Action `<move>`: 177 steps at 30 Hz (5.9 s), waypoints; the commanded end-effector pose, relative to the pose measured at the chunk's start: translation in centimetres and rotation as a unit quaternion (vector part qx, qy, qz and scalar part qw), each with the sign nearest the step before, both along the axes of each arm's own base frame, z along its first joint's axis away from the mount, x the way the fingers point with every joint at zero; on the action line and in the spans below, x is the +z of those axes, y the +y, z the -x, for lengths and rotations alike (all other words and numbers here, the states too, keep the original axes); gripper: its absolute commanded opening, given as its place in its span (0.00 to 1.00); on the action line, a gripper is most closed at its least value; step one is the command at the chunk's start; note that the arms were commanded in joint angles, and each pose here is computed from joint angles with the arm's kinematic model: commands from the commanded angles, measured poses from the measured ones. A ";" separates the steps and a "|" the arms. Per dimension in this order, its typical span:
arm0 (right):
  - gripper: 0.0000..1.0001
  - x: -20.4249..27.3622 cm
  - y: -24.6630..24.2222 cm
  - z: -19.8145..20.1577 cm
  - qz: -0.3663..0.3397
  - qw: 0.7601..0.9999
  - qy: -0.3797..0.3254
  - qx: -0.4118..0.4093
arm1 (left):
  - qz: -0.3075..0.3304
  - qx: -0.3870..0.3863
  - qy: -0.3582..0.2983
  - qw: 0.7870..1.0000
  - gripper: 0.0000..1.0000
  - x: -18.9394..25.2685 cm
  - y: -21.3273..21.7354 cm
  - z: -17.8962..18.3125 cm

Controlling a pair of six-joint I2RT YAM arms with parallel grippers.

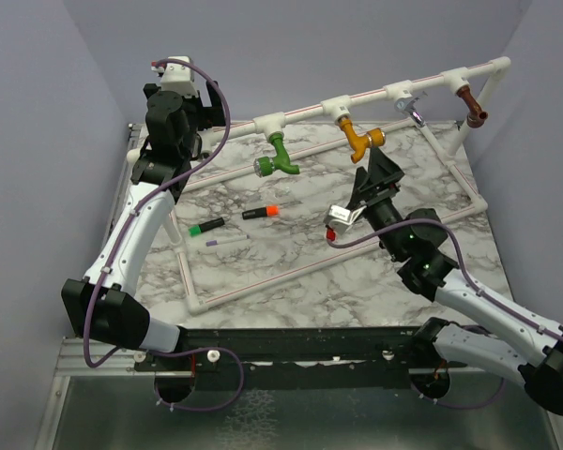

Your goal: Install the water faucets

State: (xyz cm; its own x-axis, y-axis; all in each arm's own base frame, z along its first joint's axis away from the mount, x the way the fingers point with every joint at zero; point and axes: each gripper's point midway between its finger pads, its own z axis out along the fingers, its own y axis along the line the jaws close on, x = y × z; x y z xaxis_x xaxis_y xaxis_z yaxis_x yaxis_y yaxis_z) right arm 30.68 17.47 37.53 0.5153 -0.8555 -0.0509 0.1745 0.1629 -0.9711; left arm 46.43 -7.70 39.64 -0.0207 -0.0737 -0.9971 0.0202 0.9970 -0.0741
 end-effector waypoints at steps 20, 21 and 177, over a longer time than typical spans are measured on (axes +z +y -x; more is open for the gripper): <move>0.50 4.1 1.5 -3.0 0.033 0.998 -0.035 -0.043 | -0.037 -0.005 0.147 0.988 0.99 -10.2 0.0 -0.2; 0.49 3.9 1.4 -3.2 0.033 0.998 -0.033 -0.046 | -0.037 -0.005 0.146 0.989 0.99 -10.2 0.0 -0.2; 0.00 6.3 3.5 -2.9 -0.697 0.625 0.318 0.150 | -0.034 -0.007 0.149 0.988 0.99 -10.4 0.2 -0.3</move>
